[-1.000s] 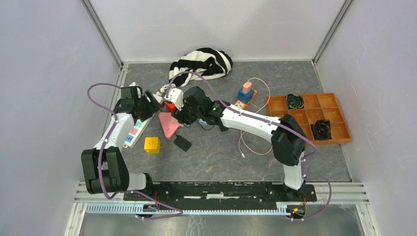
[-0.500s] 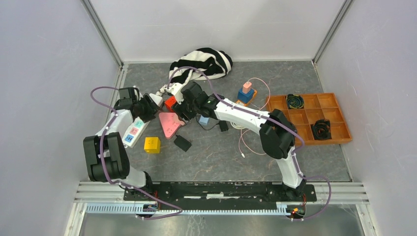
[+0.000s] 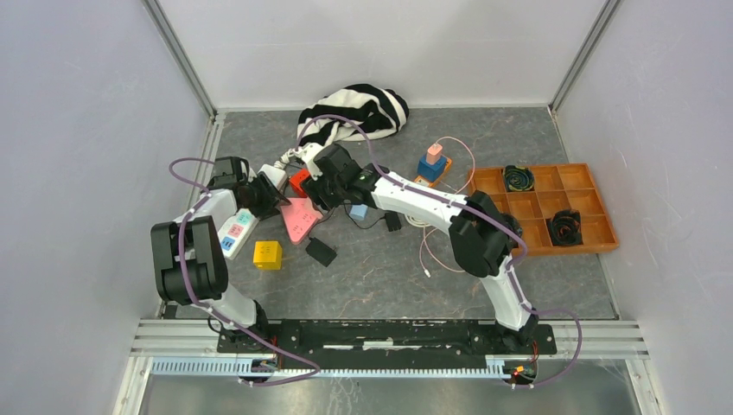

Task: Insert the plug
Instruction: Insert the plug into the socket.

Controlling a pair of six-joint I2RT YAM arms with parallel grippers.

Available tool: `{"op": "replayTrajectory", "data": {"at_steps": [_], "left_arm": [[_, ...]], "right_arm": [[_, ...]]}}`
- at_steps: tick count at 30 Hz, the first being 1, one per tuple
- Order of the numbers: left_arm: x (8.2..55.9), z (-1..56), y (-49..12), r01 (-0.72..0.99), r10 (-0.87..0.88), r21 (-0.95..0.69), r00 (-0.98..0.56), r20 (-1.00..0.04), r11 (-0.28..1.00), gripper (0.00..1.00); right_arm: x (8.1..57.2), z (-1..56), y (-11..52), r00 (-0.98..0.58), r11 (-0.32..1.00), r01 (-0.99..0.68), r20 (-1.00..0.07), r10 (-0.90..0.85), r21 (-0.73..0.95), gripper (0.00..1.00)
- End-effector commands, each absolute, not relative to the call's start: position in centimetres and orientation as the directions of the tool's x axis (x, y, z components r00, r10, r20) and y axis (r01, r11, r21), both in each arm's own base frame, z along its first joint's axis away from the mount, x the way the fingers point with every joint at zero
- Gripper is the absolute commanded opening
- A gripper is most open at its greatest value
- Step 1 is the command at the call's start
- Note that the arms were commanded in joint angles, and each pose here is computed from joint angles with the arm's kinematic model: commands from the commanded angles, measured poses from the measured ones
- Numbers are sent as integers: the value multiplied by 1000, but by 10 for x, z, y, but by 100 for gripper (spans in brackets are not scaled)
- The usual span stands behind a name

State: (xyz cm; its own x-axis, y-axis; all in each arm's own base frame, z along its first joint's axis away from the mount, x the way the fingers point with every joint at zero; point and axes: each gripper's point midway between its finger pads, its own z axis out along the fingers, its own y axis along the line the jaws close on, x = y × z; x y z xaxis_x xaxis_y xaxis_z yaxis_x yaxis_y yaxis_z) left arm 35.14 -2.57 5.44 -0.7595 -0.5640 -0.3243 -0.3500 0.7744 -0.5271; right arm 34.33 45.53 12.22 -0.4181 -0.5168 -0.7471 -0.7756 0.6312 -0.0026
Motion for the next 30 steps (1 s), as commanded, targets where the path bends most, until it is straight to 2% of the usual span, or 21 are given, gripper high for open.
{"op": "replayTrajectory", "data": {"at_steps": [1,10,22,30], "left_arm": [[361,68,-31,-289,-538,-557,-766,-354,778,52],[356,58,-40,-314,-554,-591,-785,-279,743,47],[353,54,-43,-322,-557,-597,-789,-259,735,46],[352,53,-46,-317,-555,-609,-795,-247,727,44]], "right_arm": [[363,145,464,-411,673,-740,-788,-457,-4,17],[370,123,459,-462,704,-710,-768,-444,20,17],[366,101,453,-514,725,-688,-725,-459,29,17],[360,82,451,-511,731,-681,-698,-502,-28,16]]}}
